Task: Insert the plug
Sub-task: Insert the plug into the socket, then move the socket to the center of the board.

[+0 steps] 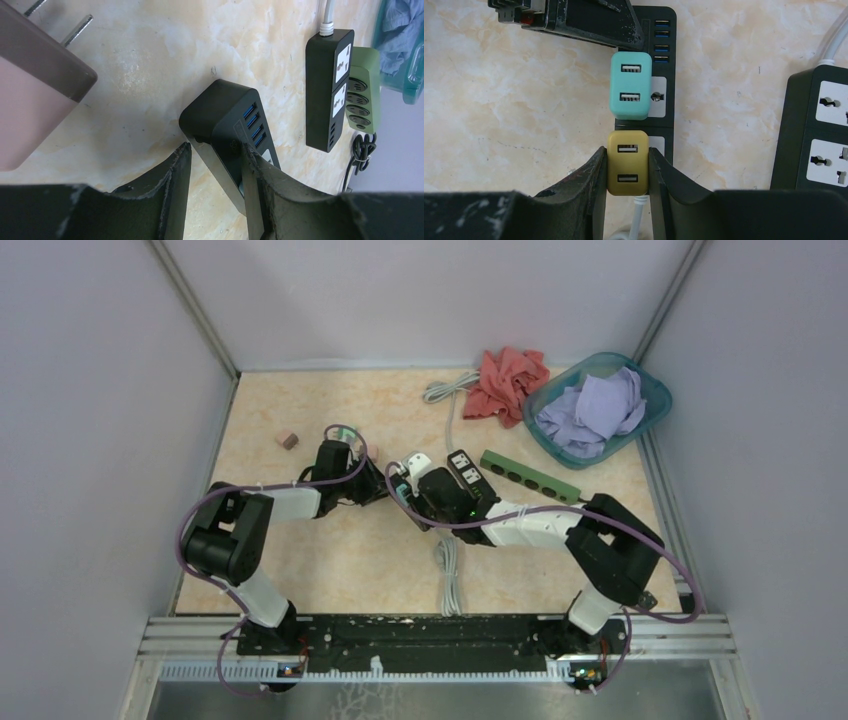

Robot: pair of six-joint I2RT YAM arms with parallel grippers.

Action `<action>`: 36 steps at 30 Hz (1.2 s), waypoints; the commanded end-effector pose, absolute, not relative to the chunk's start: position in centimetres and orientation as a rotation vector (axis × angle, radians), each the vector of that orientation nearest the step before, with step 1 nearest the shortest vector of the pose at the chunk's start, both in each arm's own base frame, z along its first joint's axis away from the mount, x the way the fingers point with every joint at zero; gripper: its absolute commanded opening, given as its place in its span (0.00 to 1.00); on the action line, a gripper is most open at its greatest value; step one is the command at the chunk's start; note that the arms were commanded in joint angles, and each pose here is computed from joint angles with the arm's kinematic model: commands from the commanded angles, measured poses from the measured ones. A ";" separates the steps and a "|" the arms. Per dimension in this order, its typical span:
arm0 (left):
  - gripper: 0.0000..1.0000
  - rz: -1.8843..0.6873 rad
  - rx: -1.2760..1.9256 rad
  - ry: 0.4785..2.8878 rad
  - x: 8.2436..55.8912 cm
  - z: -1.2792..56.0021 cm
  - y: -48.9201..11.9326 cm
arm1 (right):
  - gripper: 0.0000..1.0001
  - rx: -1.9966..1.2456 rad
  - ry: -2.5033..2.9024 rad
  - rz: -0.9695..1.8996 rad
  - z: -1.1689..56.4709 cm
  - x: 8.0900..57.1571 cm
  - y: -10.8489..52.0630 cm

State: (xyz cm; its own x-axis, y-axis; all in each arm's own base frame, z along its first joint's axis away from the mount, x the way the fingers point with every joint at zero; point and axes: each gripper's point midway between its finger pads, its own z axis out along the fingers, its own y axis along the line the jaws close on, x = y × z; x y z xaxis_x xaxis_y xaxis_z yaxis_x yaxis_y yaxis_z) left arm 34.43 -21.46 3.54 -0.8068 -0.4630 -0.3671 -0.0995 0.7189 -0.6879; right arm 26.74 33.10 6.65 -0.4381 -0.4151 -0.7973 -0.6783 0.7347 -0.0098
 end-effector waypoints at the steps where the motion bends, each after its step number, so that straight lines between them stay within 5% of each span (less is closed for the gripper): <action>1: 0.47 -0.874 -0.444 2.463 33.0 1.8 -20.7 | 0.00 -1.074 2.496 0.242 -3.3 19.0 27.1; 17: 0.69 -0.743 -0.455 2.341 34.2 6.9 -18.4 | 0.06 -0.785 2.342 0.185 2.4 24.8 30.1; 29: 0.83 -0.592 -0.482 2.221 31.9 12.2 -14.3 | 0.65 -0.767 2.182 0.429 10.5 24.6 32.9; 36: 0.87 -0.587 -0.455 2.187 30.0 15.4 -13.4 | 0.71 -0.760 2.186 0.453 11.7 23.0 30.9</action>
